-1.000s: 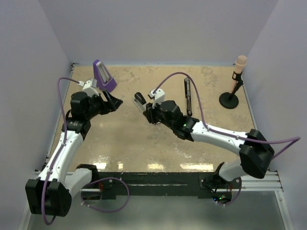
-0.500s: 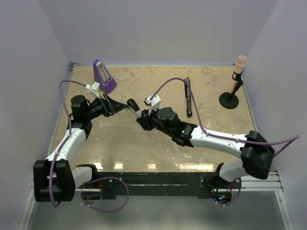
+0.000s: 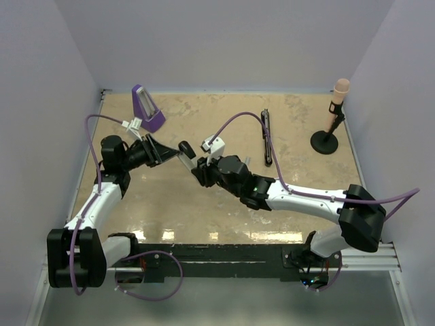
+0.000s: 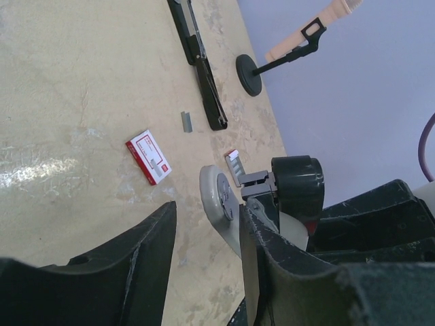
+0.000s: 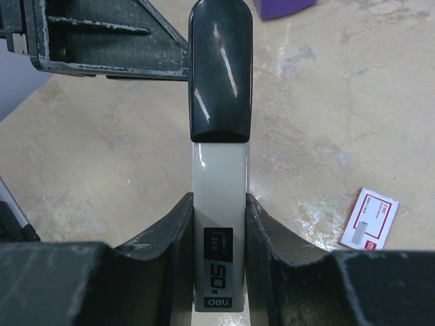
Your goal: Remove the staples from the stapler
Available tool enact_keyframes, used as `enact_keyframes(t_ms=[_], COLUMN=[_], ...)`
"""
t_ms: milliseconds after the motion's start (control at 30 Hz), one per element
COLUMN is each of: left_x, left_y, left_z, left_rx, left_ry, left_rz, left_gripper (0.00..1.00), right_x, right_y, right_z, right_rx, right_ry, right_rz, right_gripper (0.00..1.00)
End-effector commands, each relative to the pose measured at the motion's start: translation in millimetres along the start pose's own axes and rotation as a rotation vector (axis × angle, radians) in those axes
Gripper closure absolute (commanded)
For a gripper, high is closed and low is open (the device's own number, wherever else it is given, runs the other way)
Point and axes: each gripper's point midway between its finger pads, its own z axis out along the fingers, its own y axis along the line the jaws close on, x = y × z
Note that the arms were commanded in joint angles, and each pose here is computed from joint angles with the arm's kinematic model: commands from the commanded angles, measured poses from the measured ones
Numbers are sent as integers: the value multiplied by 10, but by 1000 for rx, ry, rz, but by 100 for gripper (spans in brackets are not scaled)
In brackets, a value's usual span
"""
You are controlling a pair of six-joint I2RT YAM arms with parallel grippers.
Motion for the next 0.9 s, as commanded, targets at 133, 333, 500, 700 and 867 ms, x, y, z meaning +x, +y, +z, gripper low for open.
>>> enact_keyframes(t_ms=[133, 333, 500, 700, 867], left_x=[-153, -110, -72, -56, -15], left_y=[-87, -76, -104, -127, -60], left_z=[-38, -21, -4, -9, 11], left_rx=[-1, 18, 55, 72, 55], left_ry=[-39, -19, 1, 5, 24], left_rz=[73, 53, 32, 34, 1], left_gripper=[54, 54, 57, 73, 73], right_x=[-745, -613, -577, -560, -583], right_y=[219, 328, 405, 439, 387], right_z=[-29, 62, 103, 120, 68], right_rx=[-50, -86, -98, -96, -66], right_ry=[-216, -190, -184, -183, -201], right_rz=[72, 82, 82, 80, 95], right_gripper=[100, 100, 100, 100, 100])
